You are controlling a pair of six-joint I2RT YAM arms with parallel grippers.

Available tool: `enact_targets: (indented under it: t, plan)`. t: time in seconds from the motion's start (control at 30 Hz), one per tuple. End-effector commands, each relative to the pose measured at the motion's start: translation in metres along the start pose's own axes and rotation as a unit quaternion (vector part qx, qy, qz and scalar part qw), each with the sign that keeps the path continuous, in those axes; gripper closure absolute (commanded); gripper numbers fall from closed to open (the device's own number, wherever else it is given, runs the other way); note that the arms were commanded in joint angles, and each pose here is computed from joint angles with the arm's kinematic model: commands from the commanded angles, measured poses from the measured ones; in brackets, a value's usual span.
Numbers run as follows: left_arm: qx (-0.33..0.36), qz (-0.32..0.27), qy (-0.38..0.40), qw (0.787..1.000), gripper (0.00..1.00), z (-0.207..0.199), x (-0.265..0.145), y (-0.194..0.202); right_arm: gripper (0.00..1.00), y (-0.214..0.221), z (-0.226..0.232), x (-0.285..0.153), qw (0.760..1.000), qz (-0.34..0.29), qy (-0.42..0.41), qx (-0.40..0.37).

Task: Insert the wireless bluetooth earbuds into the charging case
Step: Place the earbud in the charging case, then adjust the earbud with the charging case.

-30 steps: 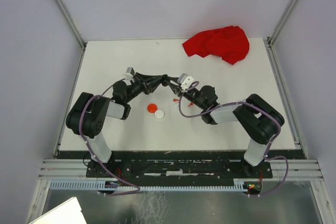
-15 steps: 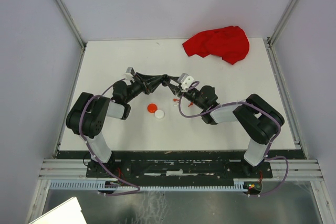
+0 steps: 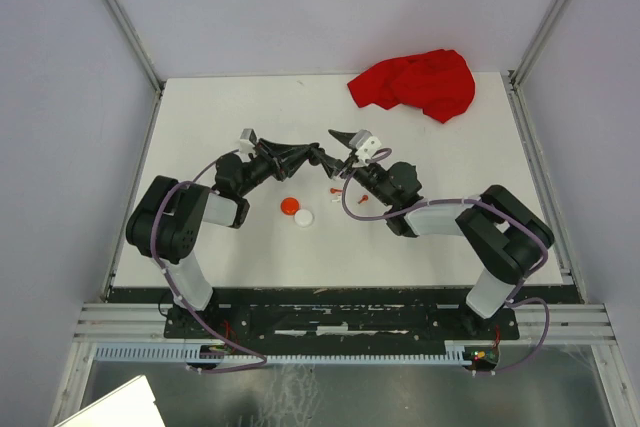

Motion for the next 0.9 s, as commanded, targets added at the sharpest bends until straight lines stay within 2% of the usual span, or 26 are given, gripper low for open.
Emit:
enact_targets:
  t: [0.0,0.13,0.2,0.23,0.37,0.43,0.63,0.87]
  plan:
    - [0.056,0.003,0.021,0.998,0.97,-0.012,0.003,0.001,0.34,-0.064,-0.026,0.007,0.995,-0.060,0.075,0.025]
    - [0.070,-0.001,0.012,0.997,0.97,-0.012,0.003,0.000,0.32,-0.067,-0.035,-0.001,0.992,0.015,0.115,0.042]
    - [0.078,-0.004,0.011,0.997,0.97,-0.013,0.003,0.000,0.31,-0.058,-0.039,-0.009,0.984,0.085,0.144,0.054]
    - [0.082,-0.005,0.010,0.997,0.97,-0.014,0.003,0.000,0.30,-0.062,-0.043,-0.010,0.980,0.097,0.164,0.064]
    - [0.090,-0.010,0.005,0.996,0.97,-0.015,0.003,0.000,0.29,-0.045,-0.047,-0.026,0.941,0.250,0.212,0.088]
    - [0.089,-0.013,0.004,0.996,0.97,-0.016,0.003,-0.001,0.27,-0.044,-0.047,-0.028,0.926,0.293,0.218,0.094]
    - [0.089,-0.028,0.003,0.996,0.97,-0.016,0.002,-0.002,0.25,-0.034,-0.041,-0.036,0.898,0.360,0.223,0.118]
    - [0.106,-0.055,-0.010,0.993,0.97,-0.016,0.000,-0.005,0.24,-0.025,-0.025,-0.029,0.869,0.432,0.185,0.156]
Point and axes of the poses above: each gripper's point midway between its finger pads, its own x axis out along the fingers, its own z axis along the line the jaws close on, y = z × x, the point moved 7 cm from there along -x, back along the fingers
